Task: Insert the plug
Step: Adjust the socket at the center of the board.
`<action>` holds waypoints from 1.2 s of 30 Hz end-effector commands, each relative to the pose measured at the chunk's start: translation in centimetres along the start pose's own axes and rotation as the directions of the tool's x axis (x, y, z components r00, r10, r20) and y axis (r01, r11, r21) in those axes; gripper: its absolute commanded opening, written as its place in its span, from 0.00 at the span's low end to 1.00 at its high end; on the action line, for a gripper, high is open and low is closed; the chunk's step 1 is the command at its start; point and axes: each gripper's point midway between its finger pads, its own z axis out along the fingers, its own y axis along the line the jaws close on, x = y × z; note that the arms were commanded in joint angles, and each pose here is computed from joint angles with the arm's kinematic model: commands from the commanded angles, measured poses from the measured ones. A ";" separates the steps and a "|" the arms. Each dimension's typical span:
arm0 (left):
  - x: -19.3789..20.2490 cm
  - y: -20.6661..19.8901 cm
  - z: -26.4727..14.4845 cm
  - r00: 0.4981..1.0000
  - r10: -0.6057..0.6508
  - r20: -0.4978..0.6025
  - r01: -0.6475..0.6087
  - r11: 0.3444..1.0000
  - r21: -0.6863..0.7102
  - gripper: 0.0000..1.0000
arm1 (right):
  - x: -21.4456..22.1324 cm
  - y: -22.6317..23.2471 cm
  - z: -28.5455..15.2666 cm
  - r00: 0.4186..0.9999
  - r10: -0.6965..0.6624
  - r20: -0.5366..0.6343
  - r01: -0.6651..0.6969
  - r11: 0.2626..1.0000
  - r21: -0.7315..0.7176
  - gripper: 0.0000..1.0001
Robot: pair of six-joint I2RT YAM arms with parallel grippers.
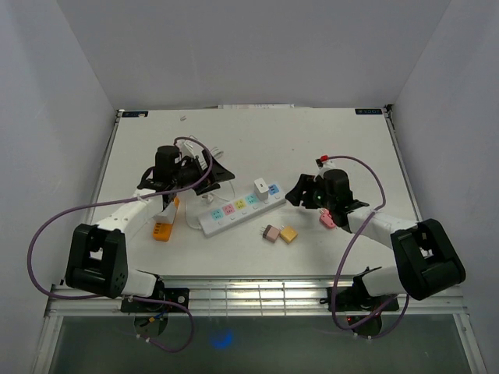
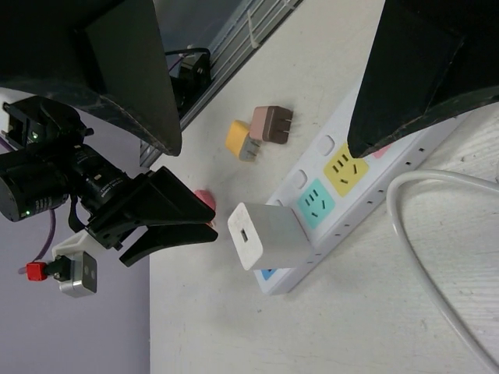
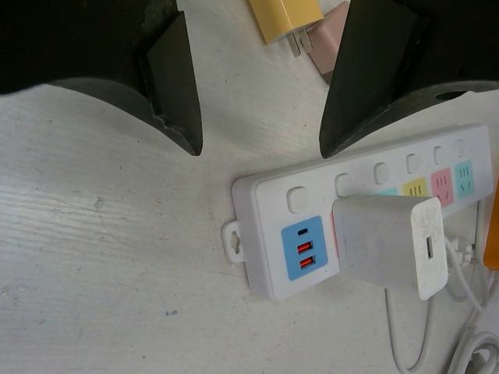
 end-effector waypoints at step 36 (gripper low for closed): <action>8.3 10.1 3.2 0.994 -0.108 0.021 0.110 0.964 -0.240 0.94 | -4.1 3.5 11.1 0.998 0.052 -0.040 -0.056 0.995 -0.081 0.47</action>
